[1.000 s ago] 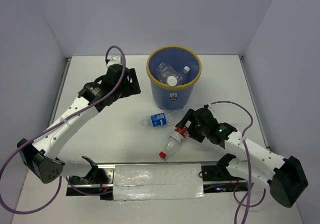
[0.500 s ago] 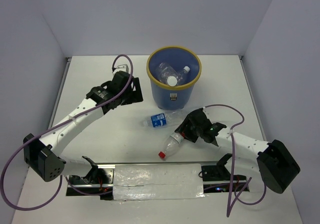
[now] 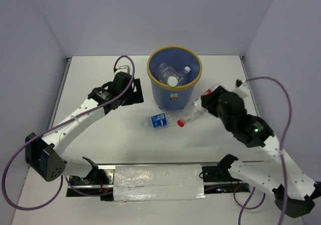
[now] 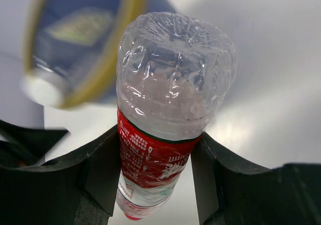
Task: Put the plastic bottles in the bin
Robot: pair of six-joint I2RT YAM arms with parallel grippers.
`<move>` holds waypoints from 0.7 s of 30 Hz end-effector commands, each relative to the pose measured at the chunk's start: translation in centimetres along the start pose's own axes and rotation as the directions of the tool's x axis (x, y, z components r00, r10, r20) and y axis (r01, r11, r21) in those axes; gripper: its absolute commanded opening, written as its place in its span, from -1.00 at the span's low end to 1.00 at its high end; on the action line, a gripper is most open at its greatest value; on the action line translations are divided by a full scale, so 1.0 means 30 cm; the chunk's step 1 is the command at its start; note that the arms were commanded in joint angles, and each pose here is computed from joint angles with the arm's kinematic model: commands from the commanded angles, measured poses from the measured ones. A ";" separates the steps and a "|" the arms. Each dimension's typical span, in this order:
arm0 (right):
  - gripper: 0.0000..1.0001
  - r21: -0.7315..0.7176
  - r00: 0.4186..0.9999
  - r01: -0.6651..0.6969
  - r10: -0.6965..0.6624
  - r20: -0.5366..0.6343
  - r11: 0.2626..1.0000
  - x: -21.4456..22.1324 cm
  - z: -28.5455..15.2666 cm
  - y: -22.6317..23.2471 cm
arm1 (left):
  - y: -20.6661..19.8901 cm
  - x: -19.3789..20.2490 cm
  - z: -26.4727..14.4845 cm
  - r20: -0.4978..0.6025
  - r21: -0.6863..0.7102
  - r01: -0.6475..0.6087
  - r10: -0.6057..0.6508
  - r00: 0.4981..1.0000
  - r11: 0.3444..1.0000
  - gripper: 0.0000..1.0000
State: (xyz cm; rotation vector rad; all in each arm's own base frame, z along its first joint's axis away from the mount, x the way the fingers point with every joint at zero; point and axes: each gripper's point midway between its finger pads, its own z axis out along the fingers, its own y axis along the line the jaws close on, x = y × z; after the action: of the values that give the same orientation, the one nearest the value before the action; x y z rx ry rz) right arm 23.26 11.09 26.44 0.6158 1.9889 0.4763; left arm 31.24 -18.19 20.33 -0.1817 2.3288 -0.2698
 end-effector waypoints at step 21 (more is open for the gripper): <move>-0.03 0.275 0.688 0.356 -0.449 0.570 0.893 -0.626 0.174 0.489 | -0.007 0.082 -0.080 -0.032 0.165 -0.105 0.112 0.993 0.981 0.99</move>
State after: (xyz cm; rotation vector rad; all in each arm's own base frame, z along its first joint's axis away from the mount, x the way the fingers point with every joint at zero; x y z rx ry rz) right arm 39.03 12.54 42.88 0.2959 1.5329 -0.1373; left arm 28.29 -18.52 19.65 -0.0007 2.3597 -0.3734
